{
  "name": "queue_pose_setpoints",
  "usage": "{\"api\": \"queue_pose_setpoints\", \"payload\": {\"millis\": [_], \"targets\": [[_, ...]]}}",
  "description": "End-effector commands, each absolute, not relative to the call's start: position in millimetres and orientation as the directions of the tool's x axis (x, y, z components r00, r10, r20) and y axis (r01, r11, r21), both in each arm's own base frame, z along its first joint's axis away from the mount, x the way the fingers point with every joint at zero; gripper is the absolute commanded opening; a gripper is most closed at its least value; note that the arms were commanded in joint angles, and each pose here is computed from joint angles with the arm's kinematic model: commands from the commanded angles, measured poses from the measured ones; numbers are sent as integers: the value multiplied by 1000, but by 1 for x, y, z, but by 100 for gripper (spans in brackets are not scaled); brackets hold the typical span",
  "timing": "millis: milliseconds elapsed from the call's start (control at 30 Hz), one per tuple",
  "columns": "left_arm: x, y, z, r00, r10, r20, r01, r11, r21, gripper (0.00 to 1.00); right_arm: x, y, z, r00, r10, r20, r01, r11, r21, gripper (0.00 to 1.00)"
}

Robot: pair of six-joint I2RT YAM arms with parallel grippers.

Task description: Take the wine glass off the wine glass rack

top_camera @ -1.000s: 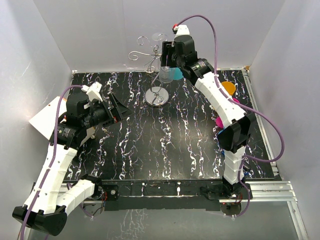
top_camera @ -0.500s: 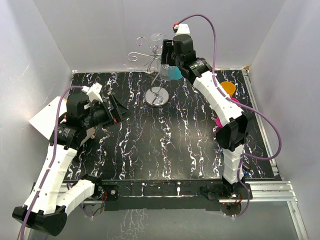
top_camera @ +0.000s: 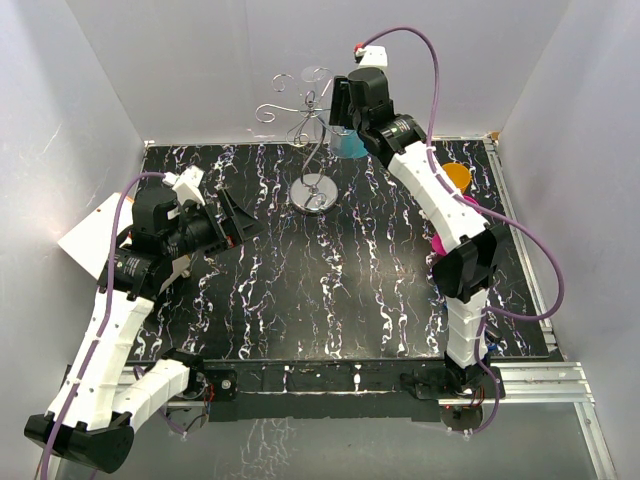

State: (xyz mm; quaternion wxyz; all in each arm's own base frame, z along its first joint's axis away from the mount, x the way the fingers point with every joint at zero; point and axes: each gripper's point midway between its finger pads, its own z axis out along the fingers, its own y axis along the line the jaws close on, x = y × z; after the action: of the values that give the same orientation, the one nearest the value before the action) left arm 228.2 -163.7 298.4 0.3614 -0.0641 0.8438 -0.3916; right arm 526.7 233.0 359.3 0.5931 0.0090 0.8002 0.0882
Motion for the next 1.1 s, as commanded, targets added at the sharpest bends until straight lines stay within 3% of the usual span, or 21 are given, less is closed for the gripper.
{"api": "queue_pose_setpoints", "payload": {"millis": [0,500,700,933,1067], "targets": [[221,-163,309,-720,-390,-574,200,675,-710,99,510,210,437,-125,227,-966,-66,969,236,21],[217,-164,310,-723,-399,-565,200,661,-723,99,481,165,439,-119,236,-964,21,972,236,20],[217,-166,309,-728,-400,-557,202,651,-732,99,448,135,431,-137,248,-959,30,969,246,20],[222,-176,302,-748,-419,-515,198,599,-776,99,388,179,385,-314,322,-893,-259,876,407,20],[225,-190,299,-777,-447,-442,192,500,-844,99,346,215,365,-428,430,-795,-413,689,595,20]]}}
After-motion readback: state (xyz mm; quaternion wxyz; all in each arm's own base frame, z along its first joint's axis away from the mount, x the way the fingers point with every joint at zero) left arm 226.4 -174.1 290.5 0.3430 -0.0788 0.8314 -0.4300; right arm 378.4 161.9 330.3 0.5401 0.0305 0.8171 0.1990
